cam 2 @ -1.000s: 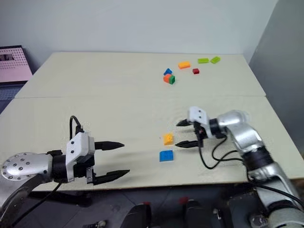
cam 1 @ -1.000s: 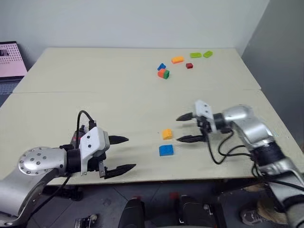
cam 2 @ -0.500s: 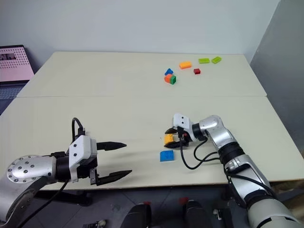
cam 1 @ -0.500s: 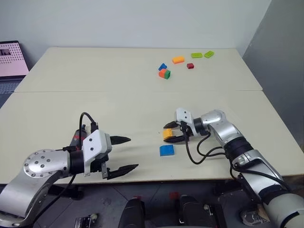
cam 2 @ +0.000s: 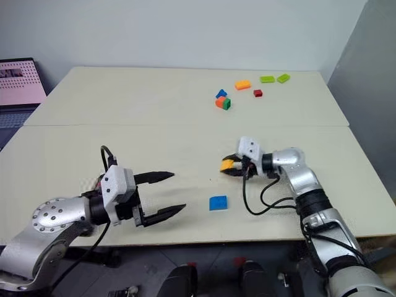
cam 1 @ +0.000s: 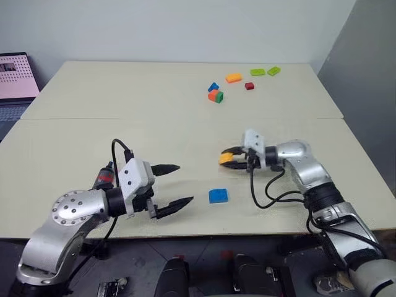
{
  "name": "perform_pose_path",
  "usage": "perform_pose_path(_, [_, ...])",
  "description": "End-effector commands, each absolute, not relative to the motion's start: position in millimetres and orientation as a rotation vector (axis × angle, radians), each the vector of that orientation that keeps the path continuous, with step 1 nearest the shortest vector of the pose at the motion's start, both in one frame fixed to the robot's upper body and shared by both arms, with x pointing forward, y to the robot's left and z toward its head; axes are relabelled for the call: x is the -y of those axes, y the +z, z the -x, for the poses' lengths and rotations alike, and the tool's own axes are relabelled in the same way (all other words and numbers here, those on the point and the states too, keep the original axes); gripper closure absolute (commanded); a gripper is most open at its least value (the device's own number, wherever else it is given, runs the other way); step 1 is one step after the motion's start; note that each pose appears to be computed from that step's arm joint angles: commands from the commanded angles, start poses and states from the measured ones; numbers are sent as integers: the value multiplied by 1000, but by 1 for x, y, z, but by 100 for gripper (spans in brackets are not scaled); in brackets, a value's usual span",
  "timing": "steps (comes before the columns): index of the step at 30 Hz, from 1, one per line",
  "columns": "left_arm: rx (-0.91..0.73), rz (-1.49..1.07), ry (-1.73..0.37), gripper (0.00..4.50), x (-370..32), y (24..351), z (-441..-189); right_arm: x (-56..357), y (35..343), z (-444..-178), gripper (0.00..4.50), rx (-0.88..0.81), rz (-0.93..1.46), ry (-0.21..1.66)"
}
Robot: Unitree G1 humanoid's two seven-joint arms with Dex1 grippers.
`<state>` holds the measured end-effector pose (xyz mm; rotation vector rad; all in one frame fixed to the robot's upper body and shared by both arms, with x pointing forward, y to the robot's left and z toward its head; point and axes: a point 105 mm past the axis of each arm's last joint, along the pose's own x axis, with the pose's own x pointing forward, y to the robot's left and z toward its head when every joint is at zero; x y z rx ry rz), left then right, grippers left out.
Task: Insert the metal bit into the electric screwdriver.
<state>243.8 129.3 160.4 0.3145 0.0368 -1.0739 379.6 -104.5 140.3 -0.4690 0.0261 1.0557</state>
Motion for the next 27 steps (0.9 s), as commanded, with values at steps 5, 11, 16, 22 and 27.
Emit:
perform_pose_path(5, [118, -267, -1121, 0, -93, 185, -252, 237, 158, -413, 304, -19, 349, 240])
perform_pose_path(11, [139, -265, -1168, 0, -80, 187, -254, 280, 136, -417, 304, -127, 280, -8])
perform_pose_path(16, [148, -275, -1198, 0, -74, 185, -254, 314, 122, -419, 304, -191, 172, -232])
perform_pose_path(22, [168, -247, -1196, 0, -72, 184, -252, 310, 122, -421, 200, -172, 103, -234])
perform_pose_path(27, [143, -251, -1168, 0, -78, 178, -251, 308, 143, -417, 74, -73, 79, -190])
